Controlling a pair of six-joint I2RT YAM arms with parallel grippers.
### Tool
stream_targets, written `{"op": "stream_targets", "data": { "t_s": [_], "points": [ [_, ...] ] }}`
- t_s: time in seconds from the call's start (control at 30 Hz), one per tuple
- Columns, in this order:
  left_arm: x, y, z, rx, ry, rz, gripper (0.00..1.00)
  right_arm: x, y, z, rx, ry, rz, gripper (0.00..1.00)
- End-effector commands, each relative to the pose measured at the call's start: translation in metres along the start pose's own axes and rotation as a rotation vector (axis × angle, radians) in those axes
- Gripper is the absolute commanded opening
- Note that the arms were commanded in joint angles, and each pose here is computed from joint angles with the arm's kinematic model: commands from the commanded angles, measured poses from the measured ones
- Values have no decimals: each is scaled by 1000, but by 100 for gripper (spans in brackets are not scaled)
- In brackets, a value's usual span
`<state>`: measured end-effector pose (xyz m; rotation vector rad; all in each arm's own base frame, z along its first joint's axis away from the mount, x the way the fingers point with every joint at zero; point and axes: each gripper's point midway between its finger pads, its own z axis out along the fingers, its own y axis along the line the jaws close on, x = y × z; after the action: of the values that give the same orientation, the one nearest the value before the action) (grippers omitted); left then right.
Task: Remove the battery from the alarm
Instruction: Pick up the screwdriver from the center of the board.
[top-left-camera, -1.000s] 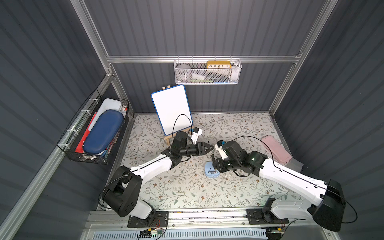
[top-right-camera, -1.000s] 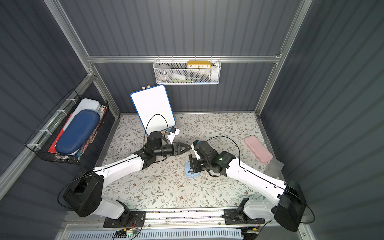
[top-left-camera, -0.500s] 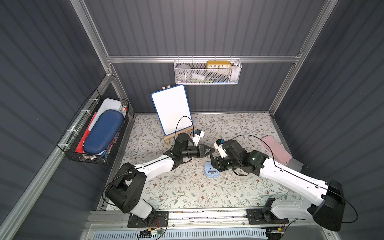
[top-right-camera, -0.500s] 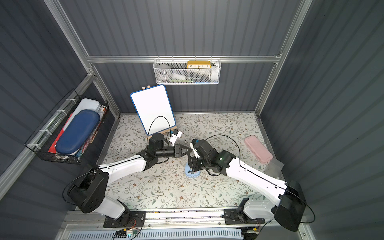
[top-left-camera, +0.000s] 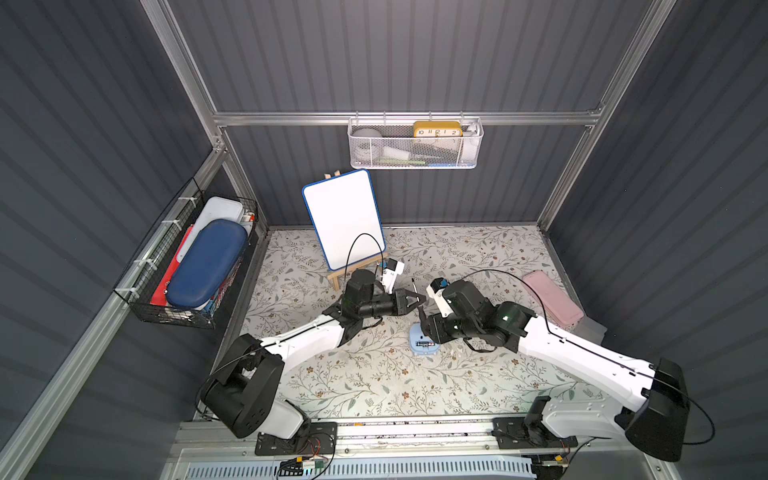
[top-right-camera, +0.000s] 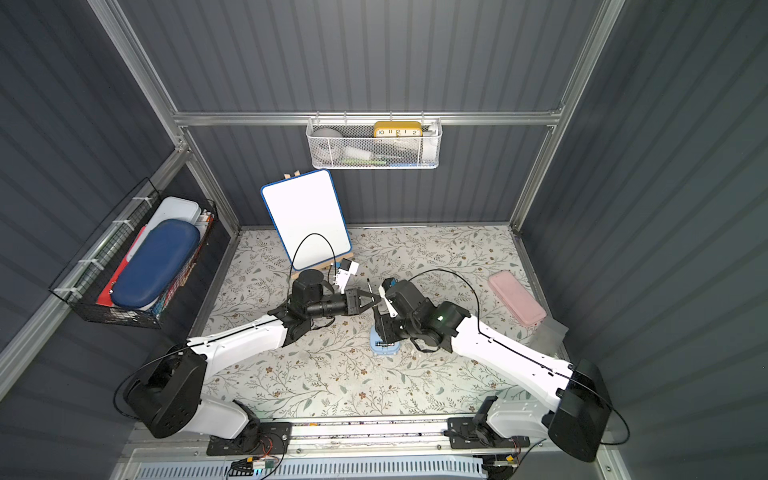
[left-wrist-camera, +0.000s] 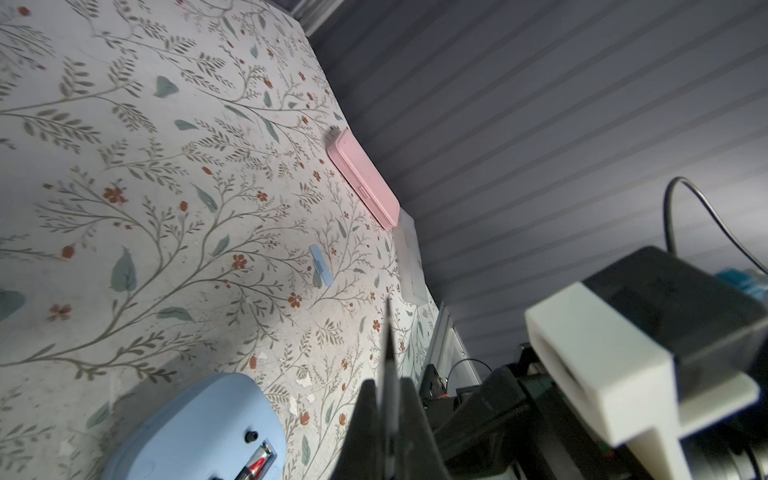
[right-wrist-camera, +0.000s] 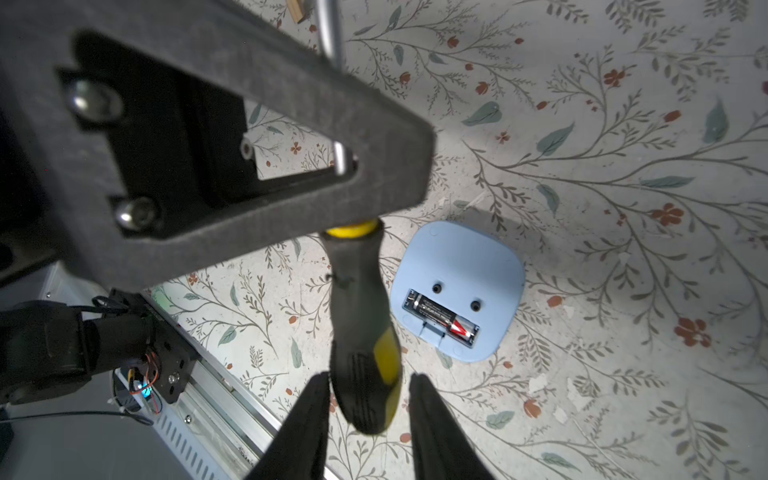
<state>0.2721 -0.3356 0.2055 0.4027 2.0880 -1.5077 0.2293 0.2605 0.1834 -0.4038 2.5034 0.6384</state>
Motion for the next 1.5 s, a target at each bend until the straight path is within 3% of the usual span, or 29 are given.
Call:
{"op": "stream_targets", "data": {
  "t_s": [0.0,0.13,0.3,0.4,0.5,0.6,0.7,0.87,1.03,1.2,1.47],
  "points": [
    [-25,4,-18,-98,-140,14,0,-40,3,-44,13,-193,18,47],
    [-64,-15,-45,-97,-308,32,0,-66,2,-82,-6,-353,37,56],
    [-102,-52,-100,99,-663,-29,0,-104,3,-111,-159,-578,188,60],
    [-118,-61,-123,172,-822,-43,0,-124,3,-123,-296,-743,294,65],
    [-126,-76,-146,285,-962,5,0,-137,15,-119,-423,-801,334,72],
    [-128,-92,-174,404,-1109,86,0,-142,33,-110,-551,-781,346,74],
    [-126,-92,-188,501,-1197,71,0,-148,38,-111,-649,-841,371,74],
    [-135,-75,-174,568,-1205,-63,0,-163,59,-106,-782,-896,349,75],
    [-147,-102,-181,625,-1230,25,0,-161,72,-81,-786,-841,338,76],
    [-151,-129,-184,654,-1229,153,0,-158,71,-79,-781,-853,349,76],
    [-146,-136,-178,689,-1196,140,0,-170,72,-83,-740,-883,331,77]
  ]
}}
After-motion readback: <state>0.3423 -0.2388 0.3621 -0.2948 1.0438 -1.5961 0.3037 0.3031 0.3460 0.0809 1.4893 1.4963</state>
